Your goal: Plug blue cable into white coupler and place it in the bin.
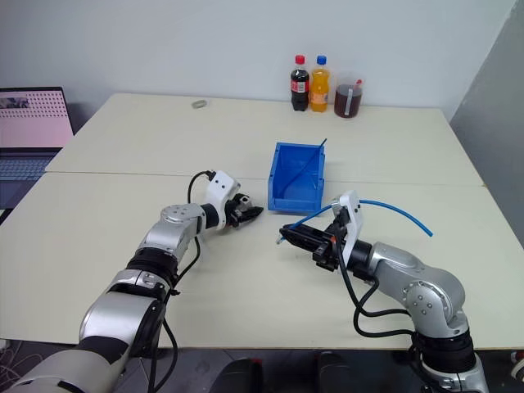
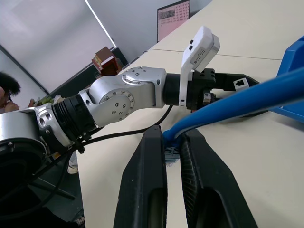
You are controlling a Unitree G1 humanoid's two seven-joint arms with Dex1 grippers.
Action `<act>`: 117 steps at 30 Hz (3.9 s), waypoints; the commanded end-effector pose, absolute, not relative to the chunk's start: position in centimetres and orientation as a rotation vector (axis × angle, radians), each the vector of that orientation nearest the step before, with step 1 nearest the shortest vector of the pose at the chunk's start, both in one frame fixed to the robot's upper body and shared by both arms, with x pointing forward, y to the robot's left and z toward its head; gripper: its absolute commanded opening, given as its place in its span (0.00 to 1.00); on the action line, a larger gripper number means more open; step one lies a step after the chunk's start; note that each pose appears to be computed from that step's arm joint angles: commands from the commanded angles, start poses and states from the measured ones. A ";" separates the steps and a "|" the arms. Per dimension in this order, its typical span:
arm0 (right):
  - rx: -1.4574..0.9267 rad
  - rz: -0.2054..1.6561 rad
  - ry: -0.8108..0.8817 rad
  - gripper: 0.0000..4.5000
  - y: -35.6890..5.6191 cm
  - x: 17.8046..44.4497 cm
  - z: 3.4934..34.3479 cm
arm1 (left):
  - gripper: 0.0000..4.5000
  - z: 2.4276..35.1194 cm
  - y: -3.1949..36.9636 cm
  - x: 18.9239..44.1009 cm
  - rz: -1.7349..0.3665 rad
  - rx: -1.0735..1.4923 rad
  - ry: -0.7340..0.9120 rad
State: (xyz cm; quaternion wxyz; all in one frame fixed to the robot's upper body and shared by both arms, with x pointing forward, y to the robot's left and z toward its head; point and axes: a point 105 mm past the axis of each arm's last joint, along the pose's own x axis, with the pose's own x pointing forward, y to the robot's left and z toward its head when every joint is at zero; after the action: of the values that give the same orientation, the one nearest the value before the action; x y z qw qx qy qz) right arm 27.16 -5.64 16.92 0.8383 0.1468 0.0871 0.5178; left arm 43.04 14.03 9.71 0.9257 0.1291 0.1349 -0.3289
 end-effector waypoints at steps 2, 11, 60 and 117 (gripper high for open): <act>0.293 1.113 0.124 0.03 -5.5 26.6 18.0 | 0.45 10.0 14.3 43.3 -0.654 0.271 0.266; 0.275 1.107 0.125 0.03 -5.6 26.6 17.9 | 0.18 10.0 14.4 42.4 -0.720 0.256 0.252; -0.403 1.469 -0.002 0.02 2.1 26.8 13.3 | 0.18 4.7 14.3 28.0 -1.539 0.566 0.495; -0.429 1.350 0.188 0.02 1.1 28.4 11.6 | 0.72 5.4 15.8 26.5 -1.409 0.568 0.436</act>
State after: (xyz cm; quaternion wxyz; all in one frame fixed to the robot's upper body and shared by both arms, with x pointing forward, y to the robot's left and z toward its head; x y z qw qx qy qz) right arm 27.56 2.49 10.48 0.7289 -0.2043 0.0944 0.6466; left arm 27.00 13.73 5.99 0.6885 0.2485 0.1700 -0.6598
